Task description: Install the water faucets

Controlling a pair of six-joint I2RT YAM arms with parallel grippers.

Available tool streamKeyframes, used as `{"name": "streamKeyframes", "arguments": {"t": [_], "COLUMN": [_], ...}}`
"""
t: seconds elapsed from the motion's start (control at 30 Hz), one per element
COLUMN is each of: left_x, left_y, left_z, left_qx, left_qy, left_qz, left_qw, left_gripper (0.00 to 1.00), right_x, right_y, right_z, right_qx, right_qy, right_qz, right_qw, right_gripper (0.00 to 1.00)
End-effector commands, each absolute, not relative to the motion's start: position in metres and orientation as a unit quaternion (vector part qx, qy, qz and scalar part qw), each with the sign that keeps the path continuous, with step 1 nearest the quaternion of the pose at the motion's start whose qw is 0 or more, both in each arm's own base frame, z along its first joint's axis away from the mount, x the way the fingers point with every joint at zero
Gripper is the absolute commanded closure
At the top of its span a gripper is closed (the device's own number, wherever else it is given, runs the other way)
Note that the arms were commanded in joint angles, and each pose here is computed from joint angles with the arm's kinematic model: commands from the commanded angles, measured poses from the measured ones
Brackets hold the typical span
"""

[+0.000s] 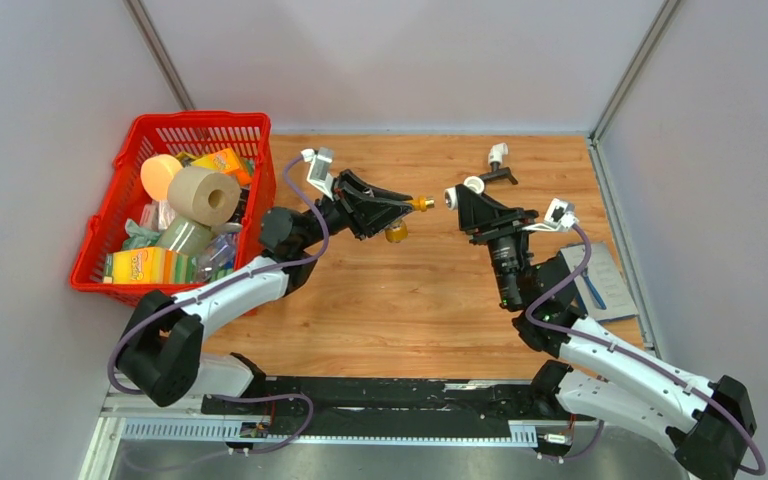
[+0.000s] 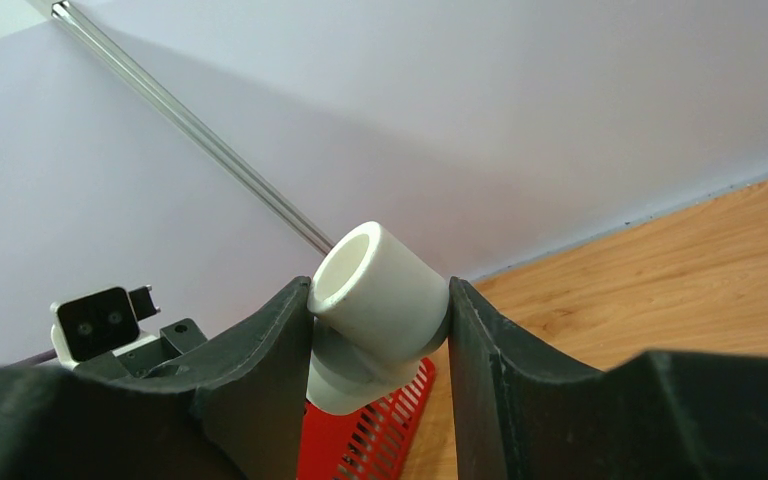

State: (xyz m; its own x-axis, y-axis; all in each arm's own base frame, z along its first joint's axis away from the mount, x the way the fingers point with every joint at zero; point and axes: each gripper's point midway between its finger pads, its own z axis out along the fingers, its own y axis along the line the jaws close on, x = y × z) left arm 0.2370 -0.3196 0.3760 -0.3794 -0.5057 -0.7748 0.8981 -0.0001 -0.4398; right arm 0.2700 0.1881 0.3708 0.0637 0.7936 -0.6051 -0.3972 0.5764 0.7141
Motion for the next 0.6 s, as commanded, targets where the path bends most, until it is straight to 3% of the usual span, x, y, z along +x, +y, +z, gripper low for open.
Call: {"name": "streamKeyframes", "arguments": {"t": [0.0, 0.57], "left_x": [0.228, 0.238], "left_y": [-0.327, -0.333], "left_z": [0.390, 0.383], "left_qx": [0.229, 0.223], "left_qy": [0.463, 0.486], "left_qz": [-0.683, -0.665], "left_qw": [0.517, 0.522], "left_gripper": [1.00, 1.00], "right_x": [0.260, 0.251], "right_y": [0.189, 0.201], "right_z": [0.387, 0.387], "right_qx": [0.170, 0.150], "right_qy": [0.509, 0.512], "right_qz": [0.442, 0.425], "right_qw": [0.719, 0.731], "right_gripper": [1.00, 1.00]}}
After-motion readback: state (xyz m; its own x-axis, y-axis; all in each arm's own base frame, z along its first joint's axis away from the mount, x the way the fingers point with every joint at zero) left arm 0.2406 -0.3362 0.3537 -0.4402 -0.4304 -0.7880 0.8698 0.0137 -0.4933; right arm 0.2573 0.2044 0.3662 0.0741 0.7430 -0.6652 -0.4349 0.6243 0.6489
